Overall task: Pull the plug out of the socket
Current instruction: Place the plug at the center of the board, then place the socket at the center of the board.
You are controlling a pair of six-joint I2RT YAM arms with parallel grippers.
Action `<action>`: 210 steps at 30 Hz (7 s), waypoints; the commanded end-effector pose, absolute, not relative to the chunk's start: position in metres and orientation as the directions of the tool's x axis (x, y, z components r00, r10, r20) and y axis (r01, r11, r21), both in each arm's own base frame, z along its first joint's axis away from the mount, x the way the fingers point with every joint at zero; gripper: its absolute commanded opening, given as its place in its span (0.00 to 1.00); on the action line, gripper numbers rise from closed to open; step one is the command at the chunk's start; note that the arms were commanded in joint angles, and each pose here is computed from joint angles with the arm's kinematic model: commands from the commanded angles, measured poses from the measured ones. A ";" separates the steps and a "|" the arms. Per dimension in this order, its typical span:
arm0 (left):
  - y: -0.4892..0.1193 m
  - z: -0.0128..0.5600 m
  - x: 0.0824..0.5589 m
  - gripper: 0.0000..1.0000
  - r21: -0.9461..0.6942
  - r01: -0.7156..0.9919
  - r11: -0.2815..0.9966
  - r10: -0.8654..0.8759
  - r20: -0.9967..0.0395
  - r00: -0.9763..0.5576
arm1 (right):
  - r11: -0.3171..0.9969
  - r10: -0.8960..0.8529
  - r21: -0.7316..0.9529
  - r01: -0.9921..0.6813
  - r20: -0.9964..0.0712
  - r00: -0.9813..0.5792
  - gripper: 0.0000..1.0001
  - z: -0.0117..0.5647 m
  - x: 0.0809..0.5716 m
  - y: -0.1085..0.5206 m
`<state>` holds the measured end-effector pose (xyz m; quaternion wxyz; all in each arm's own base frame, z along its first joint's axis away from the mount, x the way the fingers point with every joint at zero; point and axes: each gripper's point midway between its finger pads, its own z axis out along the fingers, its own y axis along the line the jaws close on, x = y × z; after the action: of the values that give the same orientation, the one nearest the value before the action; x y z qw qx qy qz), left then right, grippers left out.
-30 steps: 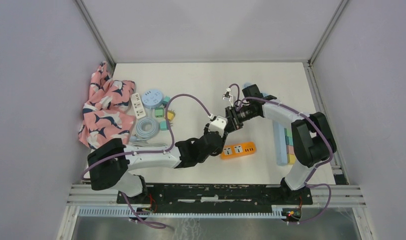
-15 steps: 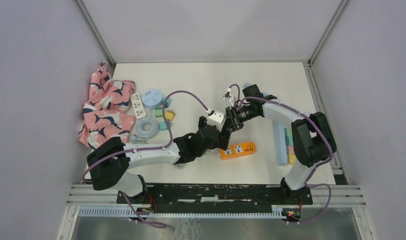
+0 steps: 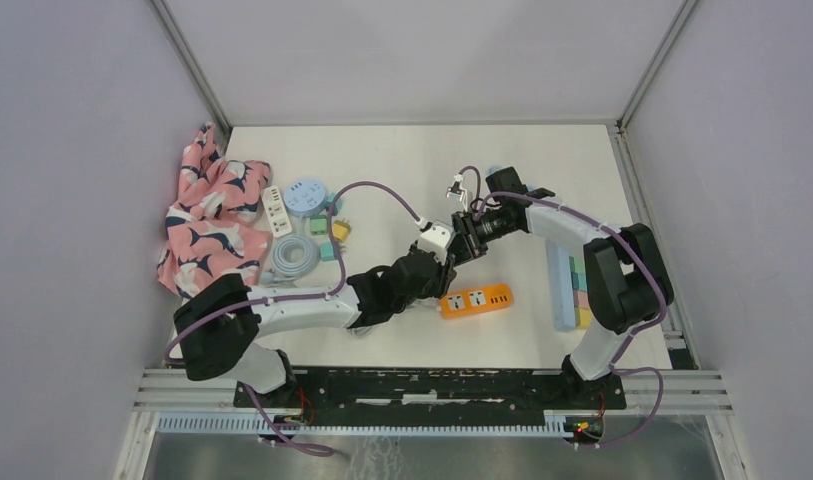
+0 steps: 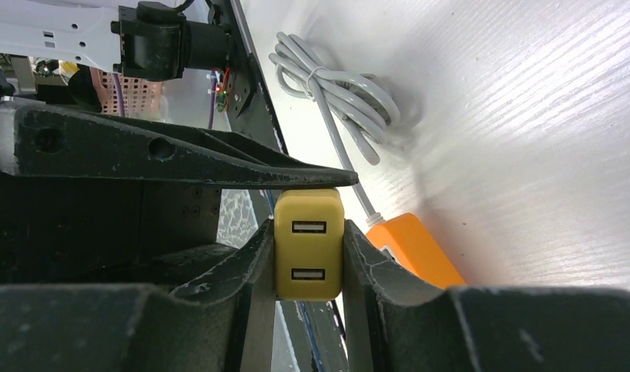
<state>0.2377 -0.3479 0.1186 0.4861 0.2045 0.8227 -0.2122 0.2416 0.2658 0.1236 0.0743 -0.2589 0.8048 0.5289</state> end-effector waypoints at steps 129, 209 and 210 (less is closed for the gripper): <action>-0.349 0.158 0.172 1.00 -0.053 0.946 0.319 0.045 -0.996 -0.071 | 0.487 -0.336 0.299 -0.820 -0.803 -0.492 0.99 0.214 0.280 0.173; 0.013 0.138 0.381 0.06 -0.457 -0.550 0.699 -0.568 -0.822 -0.039 | 0.458 -0.283 0.337 -0.823 -0.822 -0.495 1.00 0.224 0.274 0.178; 0.017 0.134 0.382 0.07 -0.451 -0.569 0.688 -0.573 -0.818 -0.045 | 0.458 -0.282 0.337 -0.823 -0.823 -0.494 1.00 0.224 0.274 0.178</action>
<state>0.3579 -0.0001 0.1089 0.5517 -0.3219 0.7693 0.0124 0.2751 0.1757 0.2080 0.3316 -0.3489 0.7931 0.3732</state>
